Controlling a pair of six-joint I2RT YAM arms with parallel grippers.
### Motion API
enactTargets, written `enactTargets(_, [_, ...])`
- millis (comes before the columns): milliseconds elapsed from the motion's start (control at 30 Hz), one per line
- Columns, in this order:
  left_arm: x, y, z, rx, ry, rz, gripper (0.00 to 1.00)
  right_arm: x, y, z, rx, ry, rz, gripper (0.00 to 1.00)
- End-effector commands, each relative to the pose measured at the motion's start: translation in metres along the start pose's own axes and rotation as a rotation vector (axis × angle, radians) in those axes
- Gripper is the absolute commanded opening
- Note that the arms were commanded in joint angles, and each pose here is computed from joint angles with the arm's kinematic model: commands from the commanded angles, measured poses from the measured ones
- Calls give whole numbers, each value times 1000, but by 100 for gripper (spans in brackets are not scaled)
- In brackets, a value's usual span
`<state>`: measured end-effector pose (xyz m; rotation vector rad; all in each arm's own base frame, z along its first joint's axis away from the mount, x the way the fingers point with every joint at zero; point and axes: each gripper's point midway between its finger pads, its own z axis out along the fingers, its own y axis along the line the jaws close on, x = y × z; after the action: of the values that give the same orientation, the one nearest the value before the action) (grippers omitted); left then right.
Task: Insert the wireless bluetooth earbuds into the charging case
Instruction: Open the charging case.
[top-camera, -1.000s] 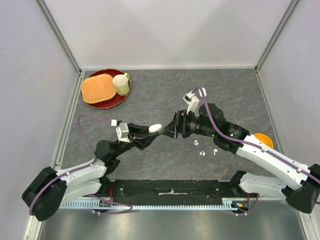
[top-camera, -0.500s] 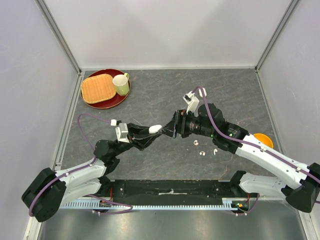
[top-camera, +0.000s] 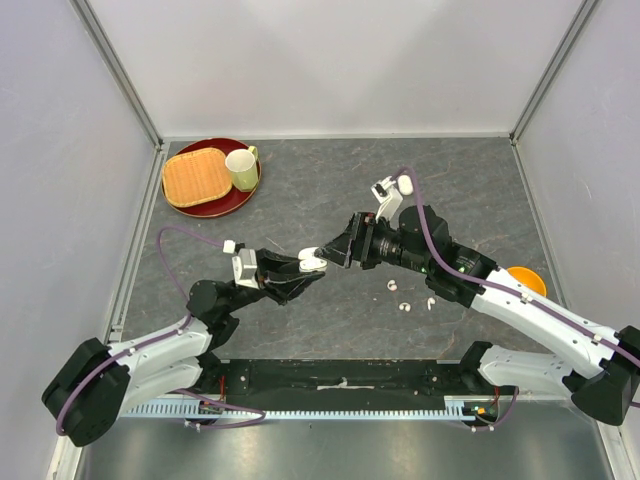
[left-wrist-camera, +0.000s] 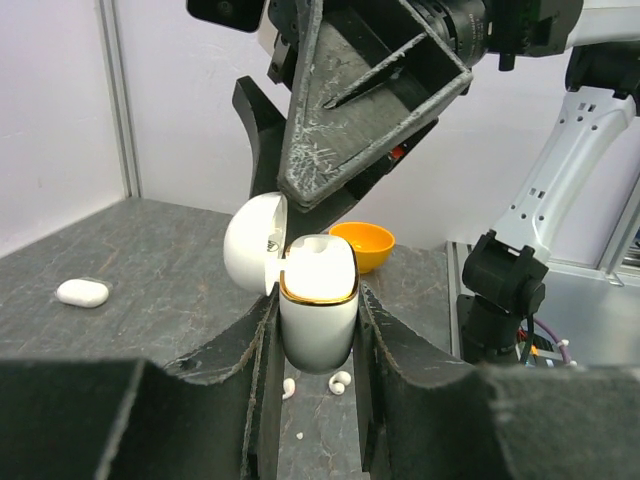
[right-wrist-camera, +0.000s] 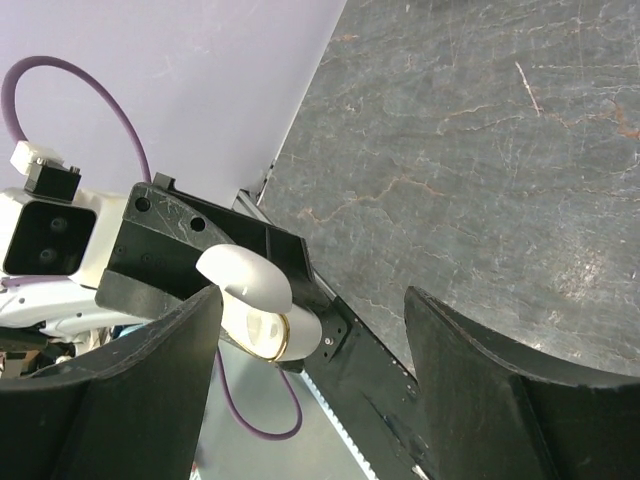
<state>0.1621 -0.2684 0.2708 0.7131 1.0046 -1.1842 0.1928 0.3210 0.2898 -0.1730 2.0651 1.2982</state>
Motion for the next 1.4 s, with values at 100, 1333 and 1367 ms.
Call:
enactTargets(100, [-20,-9,4,42,-50,22,2,-17,19,-3,-67,-67,5,81])
enactTargets(1333, [-27,9,7,-46,-55,91,3,16,32,4,-212,73,251,78])
enactTargets(1367, [-27,10,7,-49,-54,90,3,17,31,5,-208,79,253,78])
